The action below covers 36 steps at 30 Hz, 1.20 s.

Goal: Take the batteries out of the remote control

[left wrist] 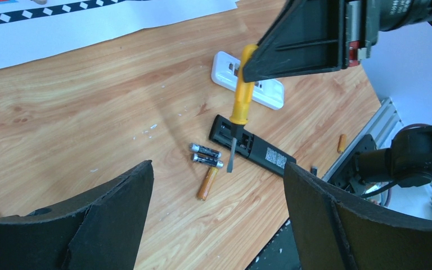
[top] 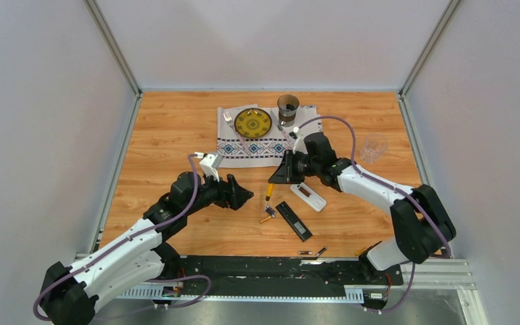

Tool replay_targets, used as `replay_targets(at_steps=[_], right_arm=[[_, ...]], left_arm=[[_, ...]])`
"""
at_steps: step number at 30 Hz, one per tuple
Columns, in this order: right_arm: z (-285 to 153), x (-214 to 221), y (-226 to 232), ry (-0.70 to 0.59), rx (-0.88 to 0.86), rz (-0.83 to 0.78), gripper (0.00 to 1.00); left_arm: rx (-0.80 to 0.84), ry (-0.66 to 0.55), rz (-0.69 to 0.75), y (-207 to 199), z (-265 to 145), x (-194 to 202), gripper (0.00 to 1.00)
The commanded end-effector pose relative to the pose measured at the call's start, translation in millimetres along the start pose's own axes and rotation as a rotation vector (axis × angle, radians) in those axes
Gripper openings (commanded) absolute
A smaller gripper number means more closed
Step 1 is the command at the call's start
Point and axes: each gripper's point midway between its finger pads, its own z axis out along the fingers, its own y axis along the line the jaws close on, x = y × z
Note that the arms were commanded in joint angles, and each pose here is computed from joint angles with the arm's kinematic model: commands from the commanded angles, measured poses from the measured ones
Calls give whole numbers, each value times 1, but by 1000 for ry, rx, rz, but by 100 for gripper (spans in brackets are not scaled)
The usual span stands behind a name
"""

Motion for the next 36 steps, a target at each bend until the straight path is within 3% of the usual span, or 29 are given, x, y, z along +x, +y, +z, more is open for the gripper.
replay_targets(at_steps=[1, 8, 11, 15, 18, 23, 24, 36], right_arm=[[22, -8, 34, 34, -123, 0, 0], [61, 1, 18, 128, -101, 98, 3], [68, 2, 9, 157, -61, 105, 21], [69, 3, 5, 162, -35, 96, 59], [66, 1, 2, 138, -11, 85, 77], [59, -4, 3, 105, 1, 64, 93], [57, -5, 6, 101, -2, 53, 100], [21, -26, 3, -26, 132, -62, 100]], left_arm=[[-34, -14, 62, 1, -10, -13, 91], [-20, -21, 59, -3, -12, -15, 89], [-19, -24, 57, -3, -12, -16, 89], [-17, -26, 63, -4, -12, -17, 90], [-26, -31, 67, -3, -12, -19, 90], [-34, -45, 59, -2, -12, -23, 91], [-36, -48, 56, -2, -12, -23, 91], [-172, -61, 22, 14, -20, -34, 91]])
